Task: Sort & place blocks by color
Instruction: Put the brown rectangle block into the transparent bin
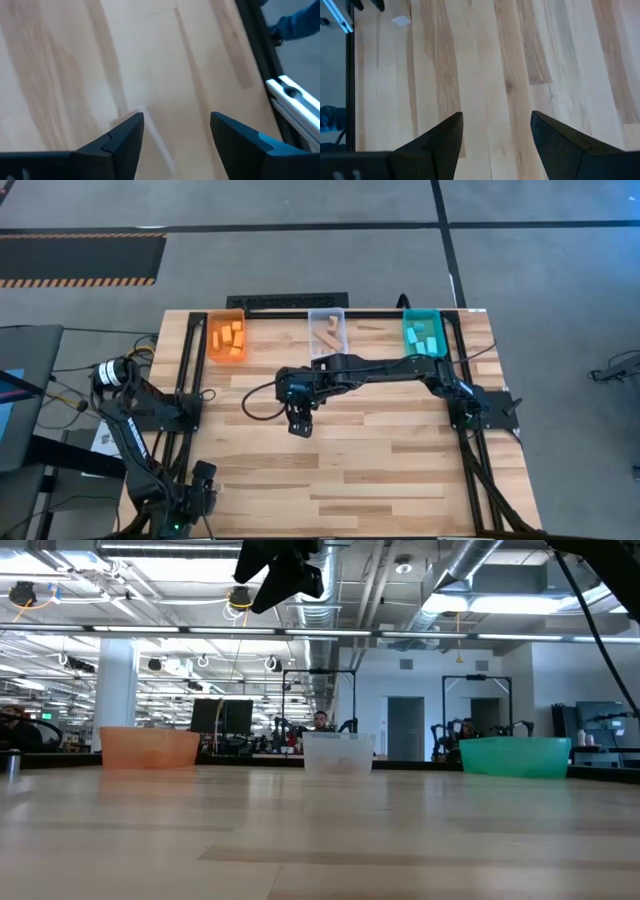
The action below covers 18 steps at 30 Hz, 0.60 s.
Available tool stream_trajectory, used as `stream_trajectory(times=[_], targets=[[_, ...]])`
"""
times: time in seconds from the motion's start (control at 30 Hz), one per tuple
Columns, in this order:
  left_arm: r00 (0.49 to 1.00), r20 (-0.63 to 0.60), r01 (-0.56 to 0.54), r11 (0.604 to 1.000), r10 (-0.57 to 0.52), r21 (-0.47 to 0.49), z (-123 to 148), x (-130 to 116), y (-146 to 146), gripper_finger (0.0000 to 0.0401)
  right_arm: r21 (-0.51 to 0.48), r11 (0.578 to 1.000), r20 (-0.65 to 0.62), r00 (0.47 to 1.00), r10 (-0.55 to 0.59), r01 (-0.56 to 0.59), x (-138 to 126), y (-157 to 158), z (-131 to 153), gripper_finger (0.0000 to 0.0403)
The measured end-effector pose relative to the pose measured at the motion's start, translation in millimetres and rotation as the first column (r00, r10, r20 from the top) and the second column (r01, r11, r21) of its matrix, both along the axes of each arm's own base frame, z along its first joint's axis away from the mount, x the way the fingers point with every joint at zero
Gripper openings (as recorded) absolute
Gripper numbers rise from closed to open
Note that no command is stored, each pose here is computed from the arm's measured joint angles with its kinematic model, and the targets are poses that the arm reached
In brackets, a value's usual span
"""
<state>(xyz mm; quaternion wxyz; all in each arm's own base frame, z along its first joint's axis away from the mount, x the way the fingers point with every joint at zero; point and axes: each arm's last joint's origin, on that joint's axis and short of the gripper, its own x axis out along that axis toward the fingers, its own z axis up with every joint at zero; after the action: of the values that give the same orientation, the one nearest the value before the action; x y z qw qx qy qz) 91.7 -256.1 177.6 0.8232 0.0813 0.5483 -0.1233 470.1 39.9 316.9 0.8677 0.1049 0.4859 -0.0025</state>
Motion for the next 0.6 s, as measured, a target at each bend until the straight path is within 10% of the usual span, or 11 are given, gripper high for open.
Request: stream_trajectory(times=[0.6], targets=[[0.933,-0.055,-0.357,0.933,0.354,-0.037,-16.8,-2.6,16.6,0.0219,-0.043,0.998,-0.019,0.998,0.053,-0.054,-1.4,-9.0,-1.3,0.0255]])
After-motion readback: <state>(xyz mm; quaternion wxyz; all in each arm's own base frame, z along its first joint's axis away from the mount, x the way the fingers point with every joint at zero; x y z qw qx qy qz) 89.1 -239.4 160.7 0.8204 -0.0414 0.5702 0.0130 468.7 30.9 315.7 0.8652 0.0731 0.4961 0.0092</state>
